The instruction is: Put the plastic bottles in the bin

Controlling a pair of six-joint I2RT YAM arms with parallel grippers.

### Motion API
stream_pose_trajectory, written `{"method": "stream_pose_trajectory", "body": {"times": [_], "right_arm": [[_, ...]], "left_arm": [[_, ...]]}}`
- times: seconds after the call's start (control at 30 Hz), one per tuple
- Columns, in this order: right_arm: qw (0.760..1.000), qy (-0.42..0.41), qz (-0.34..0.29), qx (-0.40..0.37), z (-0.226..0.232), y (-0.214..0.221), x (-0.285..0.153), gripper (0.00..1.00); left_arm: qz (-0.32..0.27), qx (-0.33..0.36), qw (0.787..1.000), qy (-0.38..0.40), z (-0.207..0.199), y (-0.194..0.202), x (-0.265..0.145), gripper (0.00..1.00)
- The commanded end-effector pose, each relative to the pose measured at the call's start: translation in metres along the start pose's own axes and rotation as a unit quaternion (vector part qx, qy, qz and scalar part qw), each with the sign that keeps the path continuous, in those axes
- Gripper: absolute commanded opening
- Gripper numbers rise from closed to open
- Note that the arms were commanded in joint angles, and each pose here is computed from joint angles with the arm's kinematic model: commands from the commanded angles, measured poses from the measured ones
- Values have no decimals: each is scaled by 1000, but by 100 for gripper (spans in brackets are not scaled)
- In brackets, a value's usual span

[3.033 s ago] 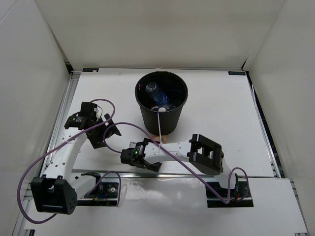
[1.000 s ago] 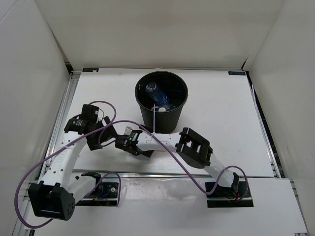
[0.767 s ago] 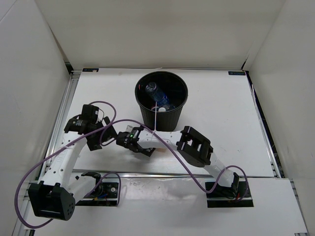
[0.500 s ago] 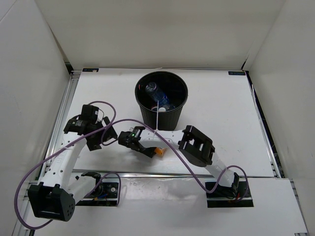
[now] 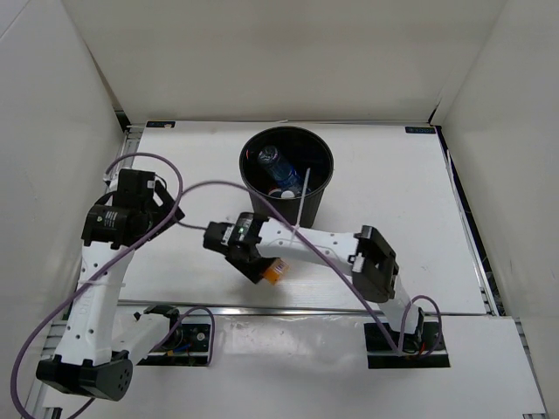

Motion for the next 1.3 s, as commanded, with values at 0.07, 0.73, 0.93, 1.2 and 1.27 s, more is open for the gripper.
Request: {"method": "stream_pose_trajectory", "body": {"times": [0.07, 0.73, 0.93, 1.2, 1.27], "right_arm": [[961, 22, -250, 114, -58, 4, -165, 34], [853, 145, -374, 334, -231, 4, -172, 82], [840, 134, -359, 385, -236, 32, -171, 100], [796, 35, -344, 497, -240, 121, -182, 100], [801, 31, -319, 505, -236, 134, -169, 100]], "left_arm": [[-25, -7, 997, -72, 21, 3, -7, 100], [14, 15, 999, -34, 13, 10, 2, 100], [6, 14, 999, -41, 16, 10, 3, 100], [41, 15, 999, 13, 10, 17, 3, 100], [51, 14, 998, 25, 7, 20, 6, 100]]}}
Point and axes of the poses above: each gripper's point midway between its finger pads, its own x axis out along the fingers, its own z axis along the line the jaws close on, y = z × x, the point moved 10 cm from there along -x, back along the fingers, and after that the axes turned 12 degrees about -x, right-handed, at the moved point
